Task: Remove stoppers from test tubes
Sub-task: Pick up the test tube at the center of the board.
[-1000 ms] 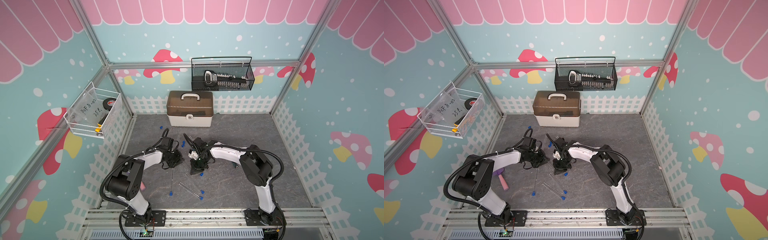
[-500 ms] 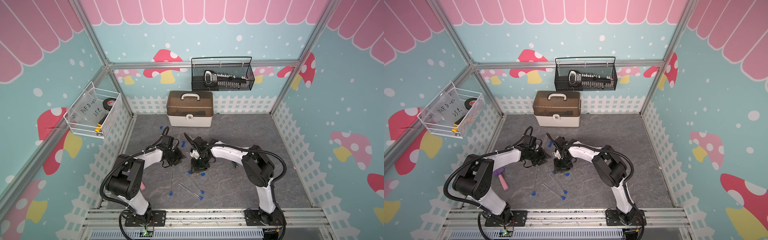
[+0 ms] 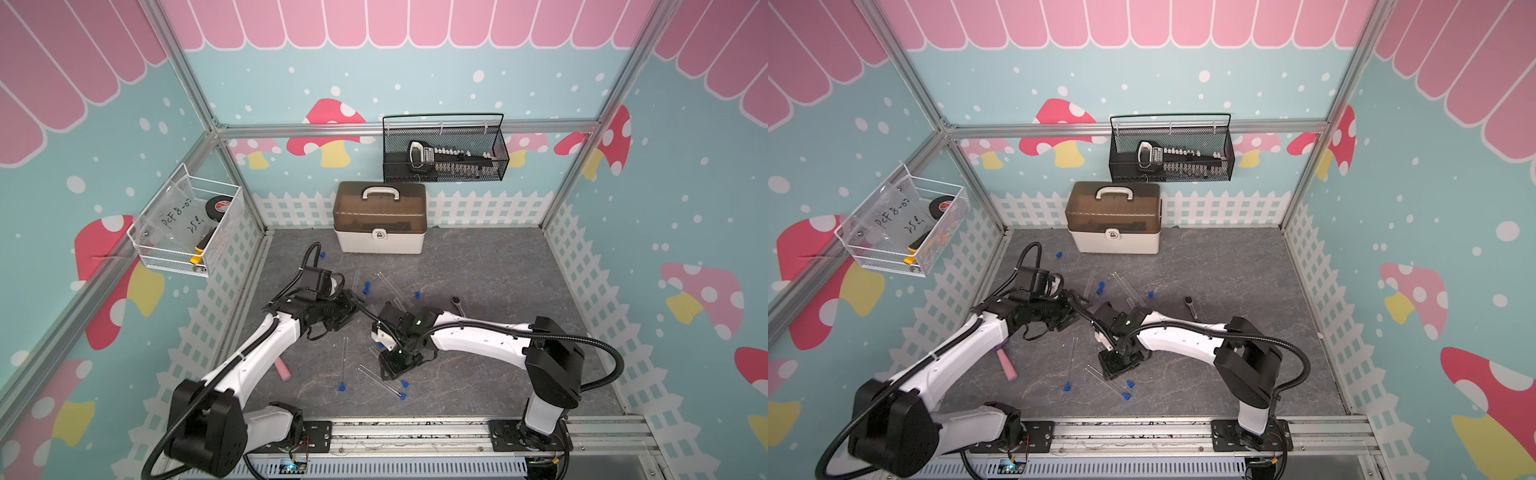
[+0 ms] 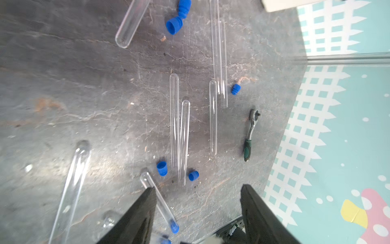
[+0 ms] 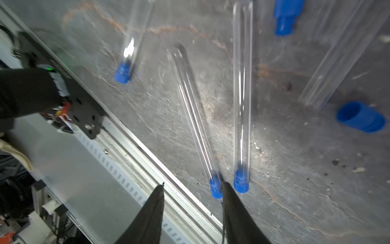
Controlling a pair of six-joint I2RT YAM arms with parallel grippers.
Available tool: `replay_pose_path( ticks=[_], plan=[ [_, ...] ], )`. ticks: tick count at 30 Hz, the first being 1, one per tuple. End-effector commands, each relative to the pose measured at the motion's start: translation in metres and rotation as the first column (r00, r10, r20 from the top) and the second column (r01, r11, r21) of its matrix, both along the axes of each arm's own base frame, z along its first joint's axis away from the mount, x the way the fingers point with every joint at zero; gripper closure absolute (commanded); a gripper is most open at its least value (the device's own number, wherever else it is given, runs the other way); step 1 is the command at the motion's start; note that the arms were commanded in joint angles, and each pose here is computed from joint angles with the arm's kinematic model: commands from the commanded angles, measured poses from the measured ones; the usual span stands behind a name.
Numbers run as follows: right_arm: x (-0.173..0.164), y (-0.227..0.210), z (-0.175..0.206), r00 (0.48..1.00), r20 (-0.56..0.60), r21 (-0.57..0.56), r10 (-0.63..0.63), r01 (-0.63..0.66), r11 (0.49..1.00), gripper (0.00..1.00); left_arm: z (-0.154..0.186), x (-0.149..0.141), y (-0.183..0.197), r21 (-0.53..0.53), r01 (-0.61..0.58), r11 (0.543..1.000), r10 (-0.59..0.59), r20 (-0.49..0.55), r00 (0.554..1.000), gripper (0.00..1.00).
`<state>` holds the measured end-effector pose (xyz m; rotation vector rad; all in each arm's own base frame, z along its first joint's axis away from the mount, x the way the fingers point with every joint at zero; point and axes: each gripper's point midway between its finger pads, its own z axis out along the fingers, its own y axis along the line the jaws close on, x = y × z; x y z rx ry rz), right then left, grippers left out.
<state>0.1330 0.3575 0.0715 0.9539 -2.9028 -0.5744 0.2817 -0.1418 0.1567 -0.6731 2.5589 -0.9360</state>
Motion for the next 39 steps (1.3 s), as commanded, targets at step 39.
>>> replay_pose_path(
  ticks=[39],
  plan=[
    [0.038, 0.012, -0.012, 0.955, 0.267, -0.155, 0.133, -0.094, 0.984, 0.85, -0.001, -0.095, 0.044, 0.065, -0.014, 0.998, 0.014, -0.003, 1.000, 0.36]
  ],
)
